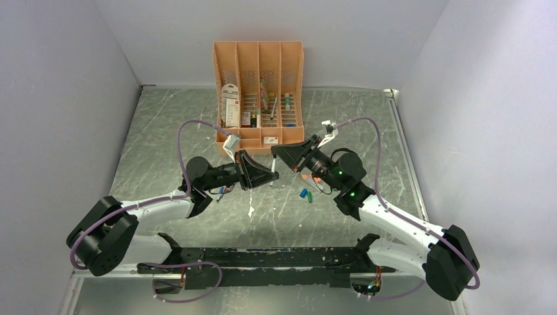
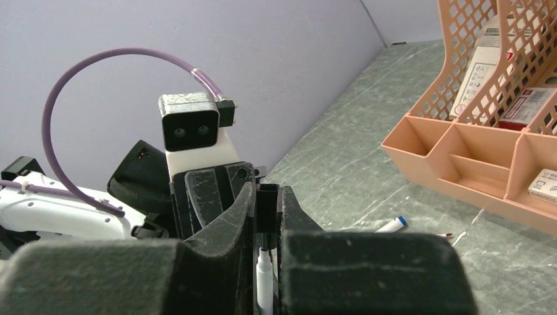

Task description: Insert the pens into the pen caps

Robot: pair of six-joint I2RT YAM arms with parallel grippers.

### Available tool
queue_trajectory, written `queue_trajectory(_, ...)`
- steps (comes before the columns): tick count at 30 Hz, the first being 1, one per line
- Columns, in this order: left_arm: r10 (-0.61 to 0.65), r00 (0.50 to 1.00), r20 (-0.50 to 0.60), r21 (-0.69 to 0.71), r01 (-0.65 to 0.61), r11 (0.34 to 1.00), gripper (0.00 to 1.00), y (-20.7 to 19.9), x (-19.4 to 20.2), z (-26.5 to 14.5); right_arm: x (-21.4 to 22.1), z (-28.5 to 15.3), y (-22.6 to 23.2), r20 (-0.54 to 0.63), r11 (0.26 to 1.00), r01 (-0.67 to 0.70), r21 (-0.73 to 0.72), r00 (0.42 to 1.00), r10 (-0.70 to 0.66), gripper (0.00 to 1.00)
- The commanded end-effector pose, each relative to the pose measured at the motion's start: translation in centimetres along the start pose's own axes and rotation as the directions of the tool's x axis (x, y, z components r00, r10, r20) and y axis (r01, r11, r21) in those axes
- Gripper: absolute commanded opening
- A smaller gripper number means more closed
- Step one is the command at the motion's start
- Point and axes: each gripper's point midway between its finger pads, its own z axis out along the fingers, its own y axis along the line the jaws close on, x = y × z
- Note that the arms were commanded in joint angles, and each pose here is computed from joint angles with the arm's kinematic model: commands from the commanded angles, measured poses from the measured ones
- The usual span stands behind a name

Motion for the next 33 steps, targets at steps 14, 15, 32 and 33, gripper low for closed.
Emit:
queue_trajectory(14,0.038,0.999,0.015,0.025,-0.038,0.999,0.07,-0.6,-0.4,0.2,-0.3,-0.4,0.5,0.015,1.000,0.005,-0.020,1.000,-0.004,0.00)
queue_trajectory(15,0.037,0.999,0.017,0.024,-0.037,0.999,0.07,-0.6,-0.5,0.2,-0.2,-0.5,0.4,0.015,1.000,0.002,-0.019,1.000,-0.002,0.00)
queue_trajectory(32,0.044,0.995,0.089,0.016,-0.046,0.999,0.07,-0.8,-2.0,0.5,1.2,-1.1,0.2,0.005,0.998,-0.057,-0.041,0.998,0.058,0.00)
queue_trajectory(33,0.049,0.994,0.100,0.010,-0.050,0.999,0.07,-0.8,-2.4,0.5,1.5,-1.2,0.0,0.001,0.997,-0.066,-0.041,0.998,0.066,0.00)
